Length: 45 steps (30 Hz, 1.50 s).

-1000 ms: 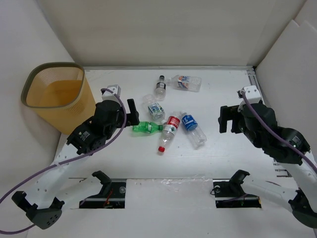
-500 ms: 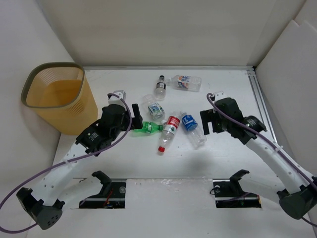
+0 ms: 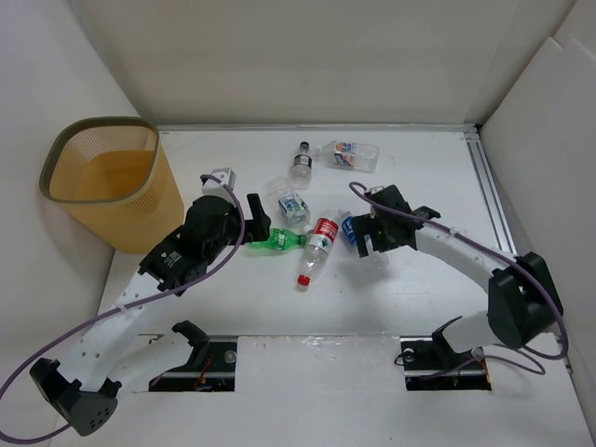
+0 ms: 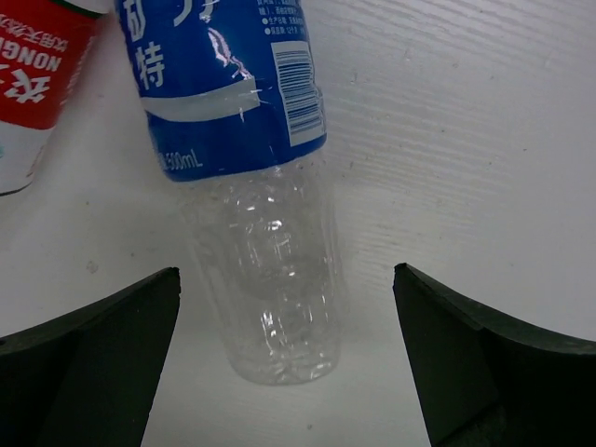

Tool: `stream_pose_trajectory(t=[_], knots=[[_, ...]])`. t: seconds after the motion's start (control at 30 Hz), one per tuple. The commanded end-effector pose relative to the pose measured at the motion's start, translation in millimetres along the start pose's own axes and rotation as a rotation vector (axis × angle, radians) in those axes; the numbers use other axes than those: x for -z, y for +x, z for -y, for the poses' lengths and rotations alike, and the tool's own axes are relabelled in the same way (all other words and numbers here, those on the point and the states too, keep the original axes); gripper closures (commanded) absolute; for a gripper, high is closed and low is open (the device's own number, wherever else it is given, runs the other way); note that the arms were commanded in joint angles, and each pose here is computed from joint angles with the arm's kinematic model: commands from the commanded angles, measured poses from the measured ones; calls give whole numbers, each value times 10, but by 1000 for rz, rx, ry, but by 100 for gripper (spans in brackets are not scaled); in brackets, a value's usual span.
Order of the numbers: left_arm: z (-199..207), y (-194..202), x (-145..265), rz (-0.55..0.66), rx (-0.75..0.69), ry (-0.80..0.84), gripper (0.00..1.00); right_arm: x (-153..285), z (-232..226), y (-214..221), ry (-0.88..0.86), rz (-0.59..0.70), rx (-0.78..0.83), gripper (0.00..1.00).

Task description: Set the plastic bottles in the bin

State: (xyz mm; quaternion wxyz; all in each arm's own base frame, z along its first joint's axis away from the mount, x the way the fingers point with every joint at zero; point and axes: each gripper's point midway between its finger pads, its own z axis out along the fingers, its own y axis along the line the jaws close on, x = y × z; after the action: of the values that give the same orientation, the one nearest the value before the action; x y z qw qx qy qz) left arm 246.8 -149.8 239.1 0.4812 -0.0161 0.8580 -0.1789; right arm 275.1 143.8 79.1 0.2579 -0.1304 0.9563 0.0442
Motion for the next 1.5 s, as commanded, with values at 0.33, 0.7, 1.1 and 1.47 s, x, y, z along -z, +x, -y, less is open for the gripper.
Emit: stream_pose_trajectory(t=[0.33,0.7,1.1,1.47], knots=[[78,-20,33,15,2,56,0,-583,-167,322,-22,-88,-113,23],[636,-183,55,-8,19,300,0,410,90,-92,24,170,-232,100],[2158,-579,461,26,-56,971,0,2234,-1146,-967,-876,682,66,100],[2429,-791,306,97,-32,992,0,2768,-1614,-986,-1089,727,200,100]])
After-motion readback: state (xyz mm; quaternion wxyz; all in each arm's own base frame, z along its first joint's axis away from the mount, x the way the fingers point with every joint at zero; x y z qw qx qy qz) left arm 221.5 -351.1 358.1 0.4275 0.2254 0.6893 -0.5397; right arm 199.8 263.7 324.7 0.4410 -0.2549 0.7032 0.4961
